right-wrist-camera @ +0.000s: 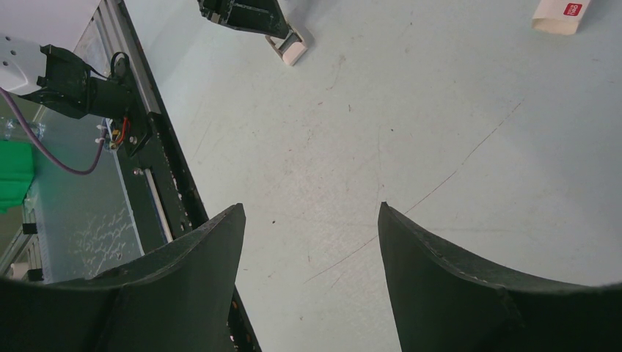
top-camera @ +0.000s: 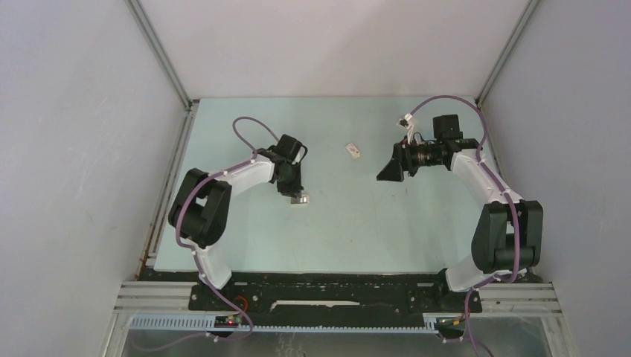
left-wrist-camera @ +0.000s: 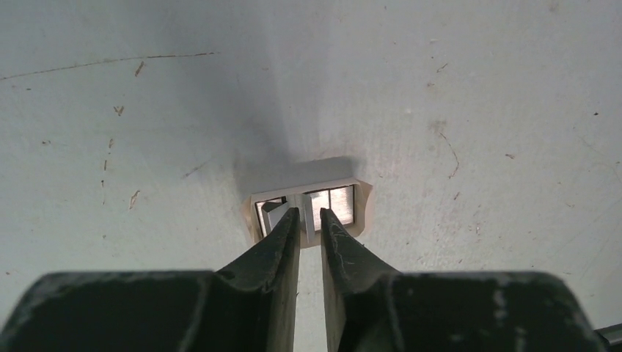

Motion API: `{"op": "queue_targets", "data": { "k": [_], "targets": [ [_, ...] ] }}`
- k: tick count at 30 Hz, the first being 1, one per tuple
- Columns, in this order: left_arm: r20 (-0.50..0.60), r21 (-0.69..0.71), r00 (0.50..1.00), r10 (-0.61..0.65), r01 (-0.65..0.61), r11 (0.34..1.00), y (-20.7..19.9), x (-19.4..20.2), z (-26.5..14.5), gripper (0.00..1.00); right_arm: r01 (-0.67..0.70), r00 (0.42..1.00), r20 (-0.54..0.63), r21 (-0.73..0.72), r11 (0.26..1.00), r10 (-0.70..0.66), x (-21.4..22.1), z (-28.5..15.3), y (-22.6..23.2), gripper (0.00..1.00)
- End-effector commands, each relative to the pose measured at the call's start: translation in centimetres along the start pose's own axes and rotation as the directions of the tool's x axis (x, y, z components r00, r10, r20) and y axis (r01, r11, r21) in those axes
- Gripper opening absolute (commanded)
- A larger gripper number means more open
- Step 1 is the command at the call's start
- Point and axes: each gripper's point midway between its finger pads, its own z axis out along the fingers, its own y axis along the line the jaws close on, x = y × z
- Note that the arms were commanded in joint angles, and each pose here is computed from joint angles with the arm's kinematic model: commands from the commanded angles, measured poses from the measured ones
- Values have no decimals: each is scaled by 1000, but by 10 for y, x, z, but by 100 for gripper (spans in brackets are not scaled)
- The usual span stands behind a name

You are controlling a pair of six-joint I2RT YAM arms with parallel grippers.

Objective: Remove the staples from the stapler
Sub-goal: Adjust the staple in the staple box.

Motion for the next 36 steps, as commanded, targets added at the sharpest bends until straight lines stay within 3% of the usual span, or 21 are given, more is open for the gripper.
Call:
{"op": "queue_targets", "data": {
  "k": [1, 22, 36],
  "targets": [
    [18, -3, 1000, -10, 10, 1000, 0, -6, 3, 21, 21, 1000, 17, -9, 1000, -21, -4, -3, 4, 76],
    [-15, 7, 1000, -11, 12, 1000, -2, -1, 10, 11, 14, 1000, 16, -8, 1000, -14, -3, -3, 3, 76],
    [29, 9, 999, -18, 18, 1000, -4, -9, -5, 4, 11, 1000, 14, -9, 1000, -11, -3, -3, 2, 76]
  ]
}}
